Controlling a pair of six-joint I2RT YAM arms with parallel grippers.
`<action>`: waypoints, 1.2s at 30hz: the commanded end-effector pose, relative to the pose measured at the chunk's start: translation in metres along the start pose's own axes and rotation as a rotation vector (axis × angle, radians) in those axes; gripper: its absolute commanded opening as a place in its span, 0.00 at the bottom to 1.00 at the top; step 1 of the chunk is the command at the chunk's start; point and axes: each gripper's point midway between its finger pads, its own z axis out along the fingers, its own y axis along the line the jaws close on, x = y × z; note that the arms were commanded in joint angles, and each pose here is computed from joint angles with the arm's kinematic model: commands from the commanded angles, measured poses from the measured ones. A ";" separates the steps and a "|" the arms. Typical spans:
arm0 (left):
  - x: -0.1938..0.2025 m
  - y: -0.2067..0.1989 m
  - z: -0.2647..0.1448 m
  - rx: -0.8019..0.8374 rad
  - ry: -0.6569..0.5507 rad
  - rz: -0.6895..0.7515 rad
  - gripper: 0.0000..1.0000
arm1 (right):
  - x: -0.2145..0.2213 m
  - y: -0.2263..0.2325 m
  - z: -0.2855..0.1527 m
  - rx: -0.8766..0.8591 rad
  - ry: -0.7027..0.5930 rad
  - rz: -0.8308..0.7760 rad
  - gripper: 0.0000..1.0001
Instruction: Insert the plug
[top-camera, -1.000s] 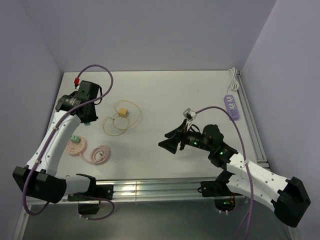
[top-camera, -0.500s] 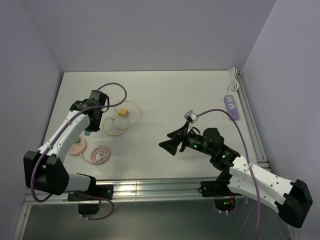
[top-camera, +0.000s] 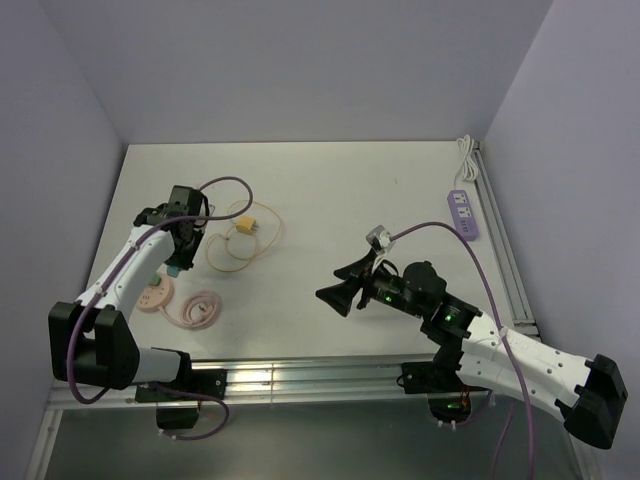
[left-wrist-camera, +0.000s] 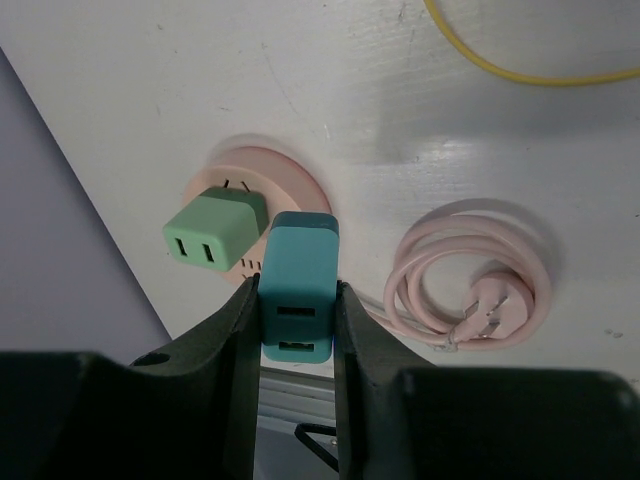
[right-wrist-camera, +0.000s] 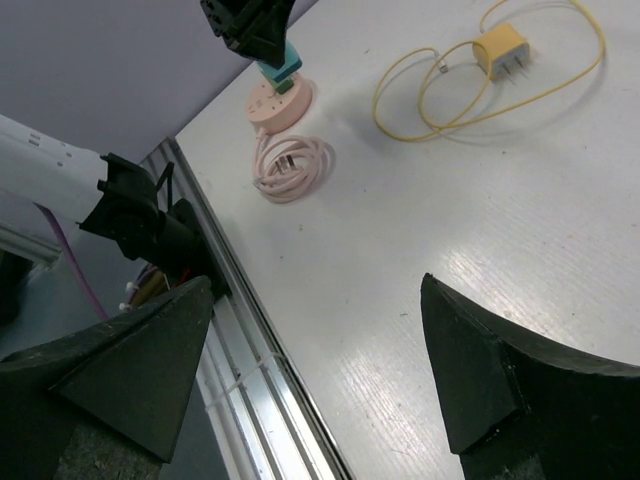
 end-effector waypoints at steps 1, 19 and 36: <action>0.005 0.002 0.011 0.007 0.024 0.037 0.00 | -0.028 0.011 -0.001 -0.003 -0.080 -0.041 0.91; 0.049 0.022 0.034 -0.028 0.134 -0.107 0.00 | -0.030 0.018 -0.005 0.002 -0.099 -0.055 0.93; 0.037 0.024 0.034 0.043 0.074 -0.192 0.00 | -0.031 0.019 -0.006 0.002 -0.102 -0.057 0.93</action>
